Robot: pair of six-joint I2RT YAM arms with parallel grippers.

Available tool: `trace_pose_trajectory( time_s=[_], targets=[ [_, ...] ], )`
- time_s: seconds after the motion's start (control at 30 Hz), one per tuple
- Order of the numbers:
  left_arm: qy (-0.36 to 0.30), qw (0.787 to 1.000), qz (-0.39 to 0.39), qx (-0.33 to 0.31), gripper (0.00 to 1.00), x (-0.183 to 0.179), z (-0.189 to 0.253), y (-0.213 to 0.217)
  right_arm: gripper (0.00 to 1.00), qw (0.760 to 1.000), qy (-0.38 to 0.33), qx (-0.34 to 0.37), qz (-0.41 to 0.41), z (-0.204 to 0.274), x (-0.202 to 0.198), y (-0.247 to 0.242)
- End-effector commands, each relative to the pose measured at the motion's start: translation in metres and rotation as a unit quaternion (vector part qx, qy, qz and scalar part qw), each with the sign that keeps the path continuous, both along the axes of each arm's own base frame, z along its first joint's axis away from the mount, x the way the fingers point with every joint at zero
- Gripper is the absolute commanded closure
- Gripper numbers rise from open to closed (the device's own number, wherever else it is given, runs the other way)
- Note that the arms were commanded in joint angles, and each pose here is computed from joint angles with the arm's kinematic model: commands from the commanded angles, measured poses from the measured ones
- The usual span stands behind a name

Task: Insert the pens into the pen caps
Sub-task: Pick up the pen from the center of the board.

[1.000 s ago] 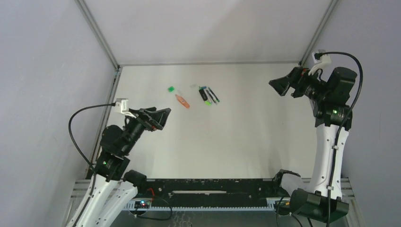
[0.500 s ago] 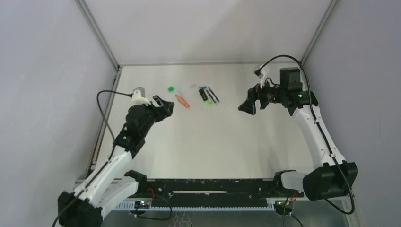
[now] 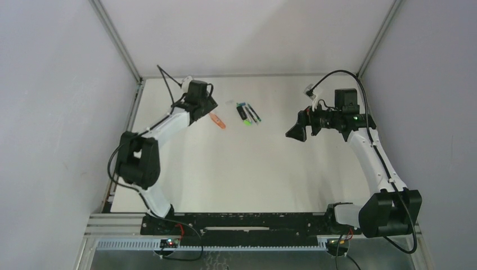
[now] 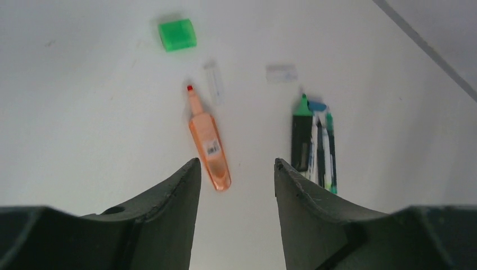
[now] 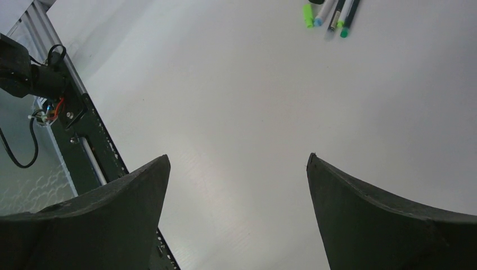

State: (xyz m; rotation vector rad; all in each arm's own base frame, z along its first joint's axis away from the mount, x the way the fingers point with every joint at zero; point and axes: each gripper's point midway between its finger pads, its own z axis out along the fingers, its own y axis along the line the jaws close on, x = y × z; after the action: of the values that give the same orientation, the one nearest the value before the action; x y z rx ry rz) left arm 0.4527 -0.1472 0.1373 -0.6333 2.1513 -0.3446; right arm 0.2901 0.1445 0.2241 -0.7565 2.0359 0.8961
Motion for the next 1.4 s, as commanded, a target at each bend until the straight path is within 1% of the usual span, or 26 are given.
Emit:
trace_pose_trajectory(
  time_s=[0.0,0.13,0.23,0.47,0.7,0.8,1.0,1.27,1.37],
  targets=[
    [0.041,0.997,0.058,0.026,0.44,0.021,0.002,0.004,0.01,1.000,-0.024,0.004,-0.007,0.009,0.007,-0.001],
    [0.074,0.994,0.071,0.048,0.42,0.032,-0.014,0.001,0.01,1.000,-0.025,0.002,-0.004,0.009,0.006,0.001],
    [0.096,0.992,0.066,0.050,0.41,0.038,-0.032,-0.004,0.01,1.000,-0.025,-0.003,-0.004,0.007,0.007,0.002],
    [0.143,0.988,0.045,0.044,0.41,0.048,-0.055,-0.020,0.01,1.000,-0.026,-0.004,-0.009,0.007,0.008,0.000],
    [0.169,0.984,0.044,0.036,0.42,0.041,-0.073,-0.024,0.01,0.999,-0.031,-0.005,-0.011,0.009,0.008,-0.001],
    [0.186,0.981,0.043,0.029,0.46,0.035,-0.081,-0.026,0.01,0.999,-0.033,-0.005,-0.011,0.010,0.007,-0.001],
    [0.210,0.977,0.038,0.027,0.46,0.028,-0.098,-0.028,0.01,0.999,-0.036,-0.003,-0.010,0.013,0.006,-0.001],
    [0.232,0.971,0.041,0.030,0.46,0.024,-0.111,-0.029,0.01,0.999,-0.041,0.000,-0.007,0.017,0.004,-0.001],
    [0.243,0.969,0.041,0.031,0.48,0.020,-0.116,-0.028,0.01,0.999,-0.045,0.000,-0.008,0.019,0.003,-0.001]
  ],
)
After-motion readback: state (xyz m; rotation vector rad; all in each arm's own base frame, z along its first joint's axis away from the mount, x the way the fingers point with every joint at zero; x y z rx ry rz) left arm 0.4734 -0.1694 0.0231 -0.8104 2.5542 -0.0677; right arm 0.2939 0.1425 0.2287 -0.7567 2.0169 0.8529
